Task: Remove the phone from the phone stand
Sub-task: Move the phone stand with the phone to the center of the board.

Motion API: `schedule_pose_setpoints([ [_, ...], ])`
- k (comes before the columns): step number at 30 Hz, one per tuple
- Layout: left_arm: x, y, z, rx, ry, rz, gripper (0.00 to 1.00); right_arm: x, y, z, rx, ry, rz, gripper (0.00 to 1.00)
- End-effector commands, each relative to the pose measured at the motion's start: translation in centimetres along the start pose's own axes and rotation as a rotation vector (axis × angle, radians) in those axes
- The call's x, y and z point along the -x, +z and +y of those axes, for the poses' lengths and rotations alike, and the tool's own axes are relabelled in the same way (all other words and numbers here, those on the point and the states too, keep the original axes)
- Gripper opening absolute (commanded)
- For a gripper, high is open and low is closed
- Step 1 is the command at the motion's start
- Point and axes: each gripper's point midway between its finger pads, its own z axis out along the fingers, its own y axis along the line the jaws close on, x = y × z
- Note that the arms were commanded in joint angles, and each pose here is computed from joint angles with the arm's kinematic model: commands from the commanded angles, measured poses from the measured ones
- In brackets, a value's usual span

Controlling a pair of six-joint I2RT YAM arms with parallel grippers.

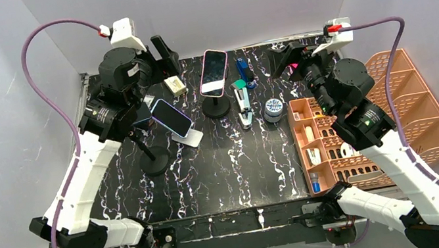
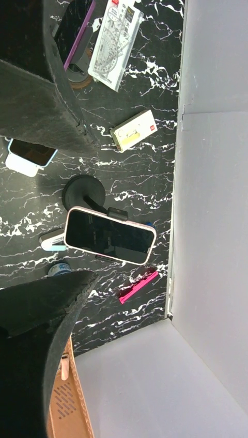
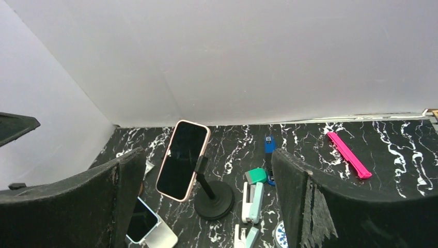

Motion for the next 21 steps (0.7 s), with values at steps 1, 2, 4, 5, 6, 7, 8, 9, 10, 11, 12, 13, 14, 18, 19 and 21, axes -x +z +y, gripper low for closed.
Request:
schedule_pose_setpoints([
  [1, 1.9, -1.8, -0.4, -0.057, 0.014, -0.078, 0.80, 2.4, -0.9, 0.3, 0.026, -0.046, -0.047, 0.99],
  [2, 1.9, -1.9, -0.3, -0.062, 0.019, -0.085, 0.80, 2.4, -0.9, 0.2, 0.019, -0.050, -0.042, 0.99],
  [4, 2.0, -2.2, -0.4, -0.078, 0.035, -0.101, 0.81, 2.0, -0.9, 0.0, 0.007, -0.062, -0.022, 0.99],
  [5, 1.9, -2.3, -0.5, -0.090, 0.044, -0.102, 0.80, 1.6, -0.8, -0.1, 0.005, -0.071, -0.007, 0.99],
  [6, 1.7, -2.4, -0.8, -0.113, 0.056, -0.101, 0.80, 1.3, -0.8, -0.1, 0.009, -0.079, 0.006, 0.99],
  [7, 1.4, -2.5, -1.0, -0.133, 0.077, -0.094, 0.80, 0.9, -0.8, 0.0, 0.017, -0.086, 0.020, 0.99],
  [8, 0.8, -2.5, -1.2, -0.156, 0.098, -0.081, 0.80, 0.5, -0.9, 0.0, 0.023, -0.088, 0.033, 0.99],
  [9, 0.4, -2.6, -1.4, -0.176, 0.113, -0.073, 0.81, 0.0, -0.8, 0.0, 0.025, -0.087, 0.046, 0.99],
  [10, -0.1, -2.6, -1.5, -0.194, 0.124, -0.065, 0.81, -0.4, -0.8, 0.0, 0.027, -0.084, 0.057, 0.99],
  [11, -0.4, -2.8, -2.0, -0.232, 0.134, -0.064, 0.80, -0.9, -0.7, 0.0, 0.027, -0.083, 0.067, 0.99],
  [12, -0.9, -3.1, -2.6, -0.281, 0.150, -0.060, 0.80, -1.4, -0.6, -0.1, 0.024, -0.083, 0.074, 0.99],
  [13, -1.3, -3.5, -3.3, -0.338, 0.168, -0.062, 0.80, -1.9, -0.6, -0.3, 0.020, -0.084, 0.082, 0.99],
  [14, -1.6, -4.1, -4.3, -0.410, 0.179, -0.065, 0.80, -2.5, -0.6, -0.4, 0.018, -0.086, 0.092, 0.99],
  [18, -2.2, -4.7, -4.7, -0.454, 0.157, -0.089, 0.80, -5.5, -1.1, 0.1, 0.078, -0.102, 0.181, 0.97],
  [19, -2.4, -4.7, -4.5, -0.449, 0.154, -0.087, 0.81, -6.3, -1.4, 0.5, 0.109, -0.101, 0.217, 0.97],
  [21, -2.7, -4.7, -4.1, -0.435, 0.148, -0.084, 0.81, -7.9, -2.0, 1.1, 0.159, -0.087, 0.267, 0.97],
])
